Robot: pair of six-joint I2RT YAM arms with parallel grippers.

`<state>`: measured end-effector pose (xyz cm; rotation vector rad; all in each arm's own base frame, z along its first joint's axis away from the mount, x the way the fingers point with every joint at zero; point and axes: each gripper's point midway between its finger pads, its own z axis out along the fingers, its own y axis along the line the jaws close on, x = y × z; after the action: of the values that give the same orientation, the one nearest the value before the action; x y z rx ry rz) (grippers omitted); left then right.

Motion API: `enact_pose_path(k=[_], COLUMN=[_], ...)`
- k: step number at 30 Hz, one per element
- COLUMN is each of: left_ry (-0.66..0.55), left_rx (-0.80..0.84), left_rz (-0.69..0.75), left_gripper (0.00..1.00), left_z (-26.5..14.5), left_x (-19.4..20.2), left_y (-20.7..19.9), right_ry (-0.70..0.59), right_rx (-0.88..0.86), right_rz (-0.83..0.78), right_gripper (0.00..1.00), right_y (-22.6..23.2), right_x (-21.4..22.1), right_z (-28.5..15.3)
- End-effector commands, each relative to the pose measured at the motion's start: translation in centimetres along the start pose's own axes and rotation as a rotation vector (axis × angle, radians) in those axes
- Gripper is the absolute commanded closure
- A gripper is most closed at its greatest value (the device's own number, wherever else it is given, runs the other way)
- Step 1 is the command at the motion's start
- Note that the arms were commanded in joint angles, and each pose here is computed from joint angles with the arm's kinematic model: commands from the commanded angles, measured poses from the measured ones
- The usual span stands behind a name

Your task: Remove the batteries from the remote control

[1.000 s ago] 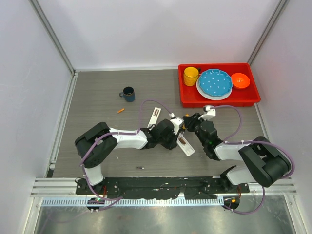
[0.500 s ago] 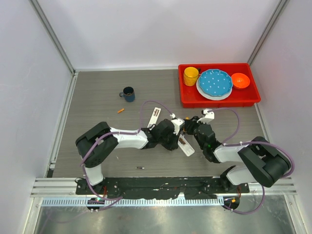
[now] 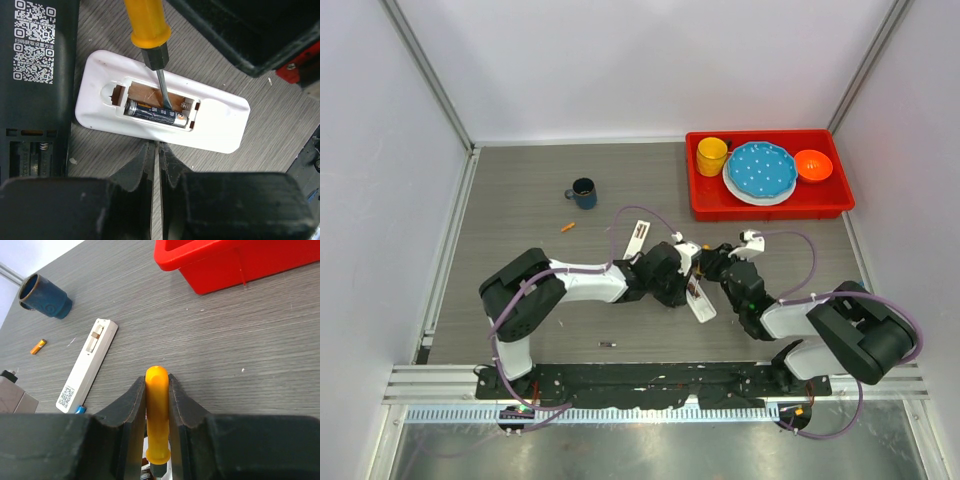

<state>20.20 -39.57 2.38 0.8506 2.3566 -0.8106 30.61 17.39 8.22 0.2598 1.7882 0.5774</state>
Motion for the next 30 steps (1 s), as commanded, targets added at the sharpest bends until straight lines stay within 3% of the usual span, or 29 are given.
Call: enact_pose_path(k=[1,21,30], left_ry=[0.021,0.051,-0.011], left_rx=[-0.022,-0.031,-0.028], left_rz=[-0.019,-0.022,0.009], left_gripper=[0.9,0.94,0.91], left_z=[0.9,1.0,-0.4], left_x=[0.1,0.5,-0.7], left_y=[0.6,1.1,0.9], right_ry=[-0.02,-0.049,-0.054], right_rx=[-0.06,-0.124,-0.135], right_rz=[0.134,0.187,0.154], right_gripper=[0.99,0.99,0.99], right_y=[1.5,3.9,4.7], right_x=[-0.4,-2.3,-3.2], right_z=[-0.6,-0.2,0.2])
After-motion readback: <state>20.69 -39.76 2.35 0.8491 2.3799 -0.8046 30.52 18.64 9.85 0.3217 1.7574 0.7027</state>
